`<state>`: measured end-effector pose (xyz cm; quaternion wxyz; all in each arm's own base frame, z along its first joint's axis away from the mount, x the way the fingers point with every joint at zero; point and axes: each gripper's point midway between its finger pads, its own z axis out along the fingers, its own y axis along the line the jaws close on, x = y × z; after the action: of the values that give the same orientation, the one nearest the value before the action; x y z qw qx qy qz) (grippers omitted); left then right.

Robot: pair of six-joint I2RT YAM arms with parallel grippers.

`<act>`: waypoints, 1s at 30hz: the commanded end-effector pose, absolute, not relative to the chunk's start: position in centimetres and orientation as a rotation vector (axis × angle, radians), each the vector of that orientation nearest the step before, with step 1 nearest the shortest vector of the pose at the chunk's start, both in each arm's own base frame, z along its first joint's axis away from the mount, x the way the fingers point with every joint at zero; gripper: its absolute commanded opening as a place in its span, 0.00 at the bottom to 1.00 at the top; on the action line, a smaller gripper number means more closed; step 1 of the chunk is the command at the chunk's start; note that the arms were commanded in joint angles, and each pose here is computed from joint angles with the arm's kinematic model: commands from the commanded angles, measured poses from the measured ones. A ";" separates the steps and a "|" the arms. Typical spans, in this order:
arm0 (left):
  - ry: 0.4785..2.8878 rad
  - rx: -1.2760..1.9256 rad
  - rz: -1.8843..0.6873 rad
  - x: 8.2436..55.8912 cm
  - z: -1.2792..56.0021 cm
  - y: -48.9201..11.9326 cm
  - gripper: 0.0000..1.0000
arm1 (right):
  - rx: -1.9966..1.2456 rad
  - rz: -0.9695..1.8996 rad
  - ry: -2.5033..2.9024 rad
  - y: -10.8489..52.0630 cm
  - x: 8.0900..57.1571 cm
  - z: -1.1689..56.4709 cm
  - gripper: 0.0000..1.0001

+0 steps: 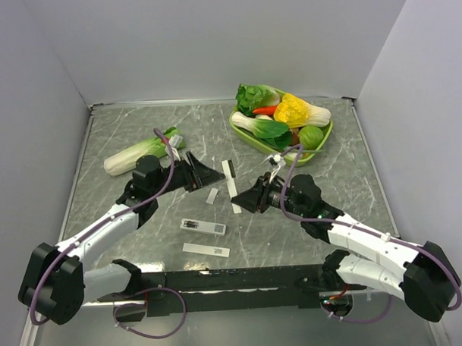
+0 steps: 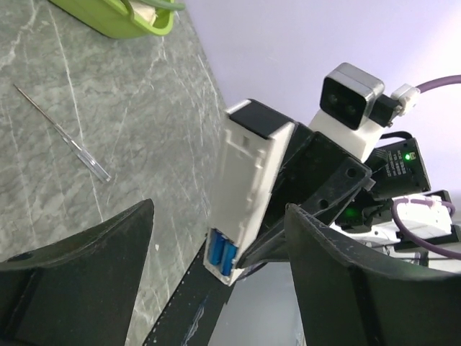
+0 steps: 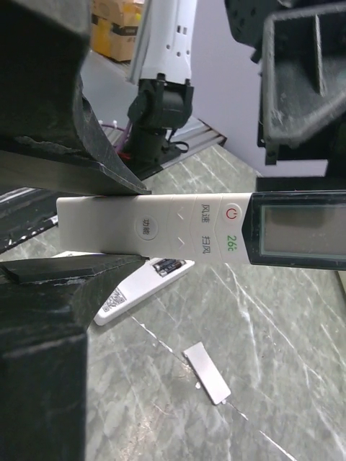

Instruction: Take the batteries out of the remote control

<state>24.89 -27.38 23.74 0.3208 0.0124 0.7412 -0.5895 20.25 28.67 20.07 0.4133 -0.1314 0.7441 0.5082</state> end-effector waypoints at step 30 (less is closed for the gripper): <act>1.939 0.144 -1.420 25.9 25.4 -28.8 0.01 | -0.264 1.231 1.800 25.6 19.3 21.3 0.95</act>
<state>23.85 -29.51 25.28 0.3222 0.0659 0.7303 -0.5988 17.69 27.74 22.51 0.4171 -0.1386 0.6975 0.5660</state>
